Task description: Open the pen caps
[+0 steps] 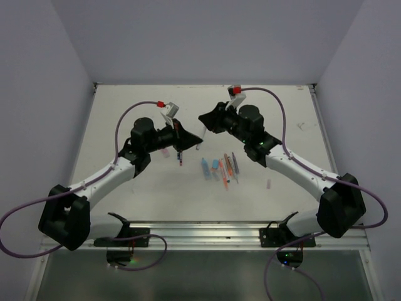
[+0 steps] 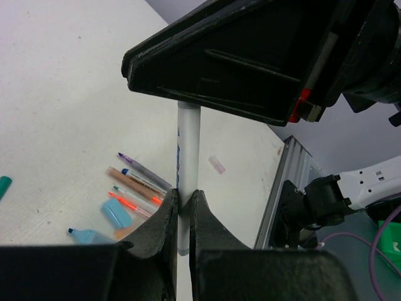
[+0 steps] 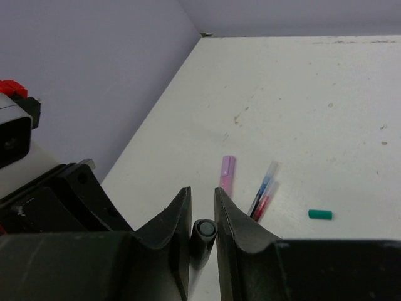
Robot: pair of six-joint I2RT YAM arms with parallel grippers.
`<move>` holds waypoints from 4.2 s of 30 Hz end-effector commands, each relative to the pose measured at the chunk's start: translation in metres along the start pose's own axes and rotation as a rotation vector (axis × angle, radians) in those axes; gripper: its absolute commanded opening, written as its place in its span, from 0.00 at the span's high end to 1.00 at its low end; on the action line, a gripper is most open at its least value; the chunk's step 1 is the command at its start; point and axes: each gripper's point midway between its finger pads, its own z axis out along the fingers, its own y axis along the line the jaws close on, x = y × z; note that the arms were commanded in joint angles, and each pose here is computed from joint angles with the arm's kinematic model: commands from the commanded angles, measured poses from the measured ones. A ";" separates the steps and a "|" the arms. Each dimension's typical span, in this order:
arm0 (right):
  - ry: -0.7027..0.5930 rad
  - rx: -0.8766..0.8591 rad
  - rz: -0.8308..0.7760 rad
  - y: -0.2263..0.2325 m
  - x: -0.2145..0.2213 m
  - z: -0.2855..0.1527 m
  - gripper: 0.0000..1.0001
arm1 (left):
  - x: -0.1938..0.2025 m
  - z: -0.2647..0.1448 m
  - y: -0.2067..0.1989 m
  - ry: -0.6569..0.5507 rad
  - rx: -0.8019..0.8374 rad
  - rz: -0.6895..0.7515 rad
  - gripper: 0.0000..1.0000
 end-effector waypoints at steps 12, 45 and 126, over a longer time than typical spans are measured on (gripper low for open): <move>-0.035 -0.104 -0.026 0.022 -0.015 -0.006 1.00 | 0.003 0.004 -0.016 0.002 0.111 -0.028 0.36; -0.151 -0.117 -0.046 0.002 -0.083 -0.017 1.00 | 0.075 0.016 -0.021 0.151 0.164 -0.100 1.00; 0.096 -0.294 0.077 0.009 0.013 -0.022 0.48 | 0.030 0.039 -0.033 0.014 0.097 -0.077 1.00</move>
